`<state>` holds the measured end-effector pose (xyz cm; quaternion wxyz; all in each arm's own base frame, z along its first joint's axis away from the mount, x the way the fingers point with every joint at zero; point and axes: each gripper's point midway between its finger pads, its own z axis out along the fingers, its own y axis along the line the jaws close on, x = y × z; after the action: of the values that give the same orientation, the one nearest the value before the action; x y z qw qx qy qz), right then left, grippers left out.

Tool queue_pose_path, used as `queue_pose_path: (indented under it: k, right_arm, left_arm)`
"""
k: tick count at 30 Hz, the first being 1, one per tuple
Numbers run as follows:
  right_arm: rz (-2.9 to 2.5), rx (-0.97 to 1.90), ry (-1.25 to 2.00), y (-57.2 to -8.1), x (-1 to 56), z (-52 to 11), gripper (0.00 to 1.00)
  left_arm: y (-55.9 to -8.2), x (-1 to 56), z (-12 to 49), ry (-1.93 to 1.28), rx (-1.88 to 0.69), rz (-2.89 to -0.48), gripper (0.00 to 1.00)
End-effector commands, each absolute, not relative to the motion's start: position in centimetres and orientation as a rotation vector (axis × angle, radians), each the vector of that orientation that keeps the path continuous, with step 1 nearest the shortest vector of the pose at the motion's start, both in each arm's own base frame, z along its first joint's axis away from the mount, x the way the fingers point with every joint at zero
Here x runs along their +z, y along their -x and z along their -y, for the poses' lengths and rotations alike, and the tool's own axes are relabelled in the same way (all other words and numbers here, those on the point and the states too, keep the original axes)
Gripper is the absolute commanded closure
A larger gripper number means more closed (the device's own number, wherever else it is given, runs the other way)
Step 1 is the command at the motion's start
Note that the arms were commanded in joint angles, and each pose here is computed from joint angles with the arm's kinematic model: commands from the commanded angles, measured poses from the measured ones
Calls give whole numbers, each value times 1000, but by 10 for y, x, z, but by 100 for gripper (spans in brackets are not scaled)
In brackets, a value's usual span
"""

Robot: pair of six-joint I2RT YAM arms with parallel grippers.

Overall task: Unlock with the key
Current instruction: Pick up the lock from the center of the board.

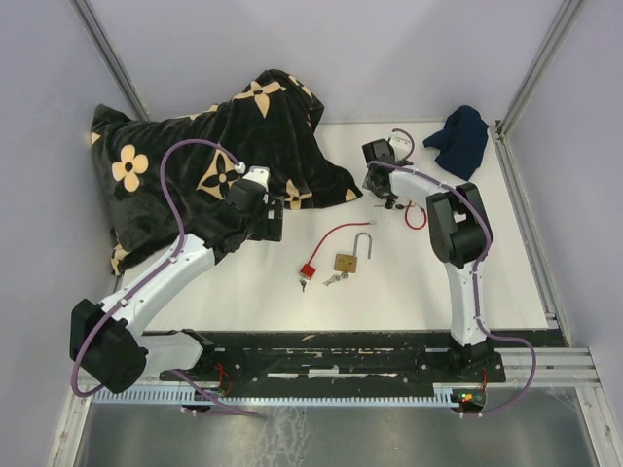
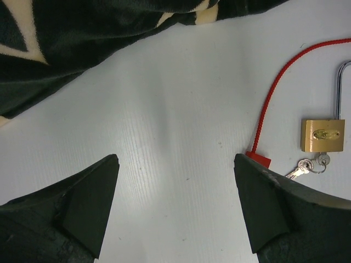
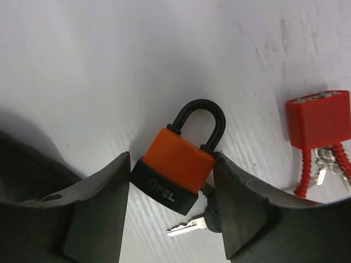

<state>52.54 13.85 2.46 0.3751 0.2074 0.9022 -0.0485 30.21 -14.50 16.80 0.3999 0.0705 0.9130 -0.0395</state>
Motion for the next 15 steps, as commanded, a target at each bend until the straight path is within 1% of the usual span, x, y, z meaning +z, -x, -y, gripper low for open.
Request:
queue_pose_path:
  k: [1, 4, 9, 11, 15]
  right_arm:
    - [-2354, -150, -383, -504, 39, -133, 51]
    - [-2350, -148, -273, -501, 54, -132, 58]
    - [-2326, -43, -78, -489, 87, -143, 66]
    - [-2335, -11, -26, -475, 95, -144, 70]
    - [-2383, 39, 75, -437, 96, -141, 72]
  left_arm:
    - [-306, 188, 147, -178, -140, -2232, 9]
    - [-304, 192, 146, -174, -146, -2222, 9]
    - [-303, 197, 144, -169, -145, -2206, 9]
    - [-303, 198, 144, -170, -149, -2202, 9]
    - [-302, 200, 145, -169, -163, -2197, 9]
